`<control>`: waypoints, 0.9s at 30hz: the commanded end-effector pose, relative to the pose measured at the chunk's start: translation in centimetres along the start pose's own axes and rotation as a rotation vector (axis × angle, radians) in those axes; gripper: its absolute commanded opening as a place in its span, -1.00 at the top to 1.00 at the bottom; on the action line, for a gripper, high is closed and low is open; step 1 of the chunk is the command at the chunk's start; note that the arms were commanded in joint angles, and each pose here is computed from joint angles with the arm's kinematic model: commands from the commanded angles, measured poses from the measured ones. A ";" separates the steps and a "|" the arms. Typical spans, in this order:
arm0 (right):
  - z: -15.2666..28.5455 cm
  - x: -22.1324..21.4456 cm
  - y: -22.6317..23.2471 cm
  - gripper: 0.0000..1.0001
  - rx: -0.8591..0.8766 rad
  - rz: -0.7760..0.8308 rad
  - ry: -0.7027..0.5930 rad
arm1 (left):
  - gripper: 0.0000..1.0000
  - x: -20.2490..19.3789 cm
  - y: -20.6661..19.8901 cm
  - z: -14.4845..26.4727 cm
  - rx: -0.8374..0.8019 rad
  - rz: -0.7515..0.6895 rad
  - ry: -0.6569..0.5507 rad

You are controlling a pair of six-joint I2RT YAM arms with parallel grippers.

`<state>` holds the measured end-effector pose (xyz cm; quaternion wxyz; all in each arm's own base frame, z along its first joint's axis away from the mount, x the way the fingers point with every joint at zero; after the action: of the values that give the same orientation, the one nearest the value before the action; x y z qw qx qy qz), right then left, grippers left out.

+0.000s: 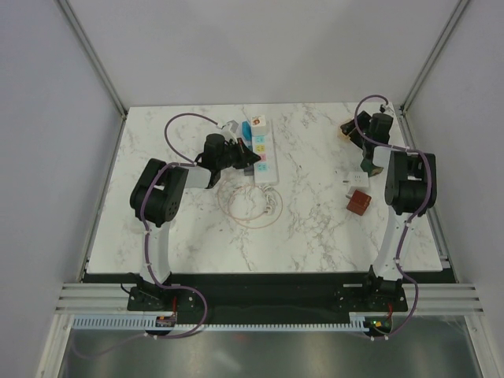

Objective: Pull the plug off the socket

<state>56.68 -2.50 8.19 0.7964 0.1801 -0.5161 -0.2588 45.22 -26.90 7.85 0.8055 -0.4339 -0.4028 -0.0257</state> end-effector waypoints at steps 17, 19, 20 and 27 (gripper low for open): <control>-0.1 0.7 2.0 -0.85 -0.034 0.059 0.017 | 0.96 0.9 -1.5 0.4 -0.061 -0.056 -0.034; 0.4 1.2 2.4 -0.96 -0.040 0.082 0.009 | 0.96 0.9 -1.6 0.4 -0.061 -0.056 -0.034; 0.6 1.4 2.4 -0.96 -0.049 0.087 0.003 | 0.95 0.8 -1.6 0.5 -0.061 -0.056 -0.034; 4.2 4.4 4.8 -0.96 -0.085 0.160 -0.095 | 0.95 1.1 -1.8 0.7 -0.060 -0.066 -0.043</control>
<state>55.64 -0.89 9.63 0.8257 0.1235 -0.4963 -0.2381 44.76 -26.72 7.25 0.8073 -0.4329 -0.4002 -0.0250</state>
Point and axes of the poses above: each gripper's point midway between its finger pads, its own z axis back along the fingers, its own y axis along the line the jaws close on, x = y × z, the point moved 3 cm from there along z, back along the fingers, and after that the axes turned 2 degrees about z, right-handed, at the moved point
